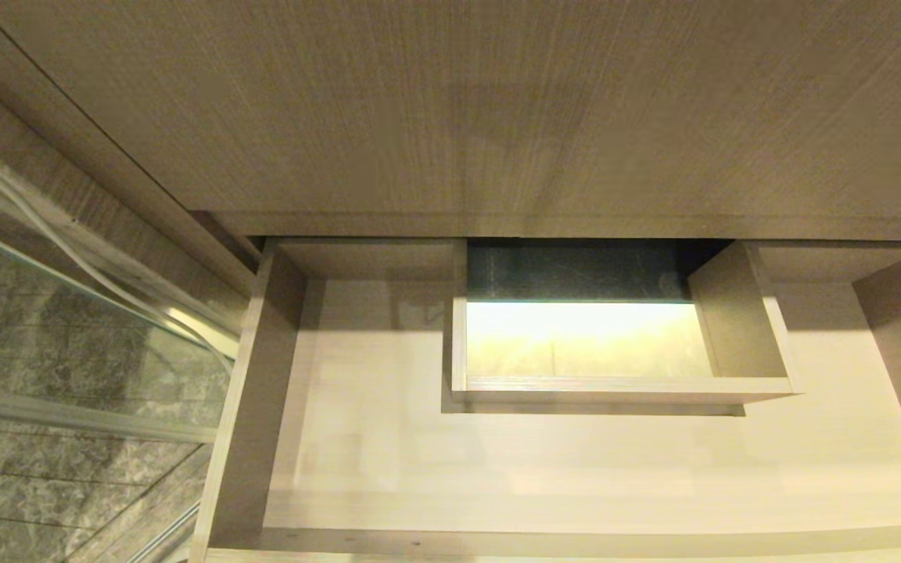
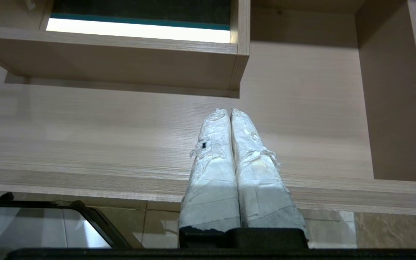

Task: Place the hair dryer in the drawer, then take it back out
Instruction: Pick up the hairdryer

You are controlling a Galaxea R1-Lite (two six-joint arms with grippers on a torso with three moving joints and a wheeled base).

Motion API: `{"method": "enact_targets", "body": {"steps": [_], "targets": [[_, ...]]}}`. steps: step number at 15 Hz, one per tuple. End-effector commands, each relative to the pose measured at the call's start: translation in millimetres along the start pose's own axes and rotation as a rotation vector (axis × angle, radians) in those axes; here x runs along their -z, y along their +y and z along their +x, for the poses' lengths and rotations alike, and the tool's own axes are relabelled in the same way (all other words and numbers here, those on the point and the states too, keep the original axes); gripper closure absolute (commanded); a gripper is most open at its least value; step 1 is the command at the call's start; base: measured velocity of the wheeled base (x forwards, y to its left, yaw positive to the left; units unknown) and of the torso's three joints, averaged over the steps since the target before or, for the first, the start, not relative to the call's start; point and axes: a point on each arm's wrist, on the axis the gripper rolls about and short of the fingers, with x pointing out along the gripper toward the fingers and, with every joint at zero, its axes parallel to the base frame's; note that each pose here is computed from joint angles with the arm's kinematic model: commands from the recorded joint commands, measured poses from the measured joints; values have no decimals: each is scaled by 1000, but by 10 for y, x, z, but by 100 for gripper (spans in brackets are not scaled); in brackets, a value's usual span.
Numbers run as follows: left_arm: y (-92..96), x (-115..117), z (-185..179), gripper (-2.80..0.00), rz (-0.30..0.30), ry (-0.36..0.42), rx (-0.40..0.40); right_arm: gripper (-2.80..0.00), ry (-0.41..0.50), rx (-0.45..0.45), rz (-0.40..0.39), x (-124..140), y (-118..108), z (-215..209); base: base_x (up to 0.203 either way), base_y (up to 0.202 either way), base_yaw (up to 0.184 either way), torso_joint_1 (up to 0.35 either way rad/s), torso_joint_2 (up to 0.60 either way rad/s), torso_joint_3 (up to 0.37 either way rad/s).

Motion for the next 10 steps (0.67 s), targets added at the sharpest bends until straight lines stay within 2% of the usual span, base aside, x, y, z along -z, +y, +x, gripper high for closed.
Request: {"method": "enact_targets", "body": {"steps": [1,10], "targets": [[0,0,0,0,0,0,0,0,-9,1,0,4,0,-7,0,0,0,0,0,0],[0,0,1,0,0,1,0,0,-3,-3,-7,13,2,-6,0,0,0,0,0,0]]}}
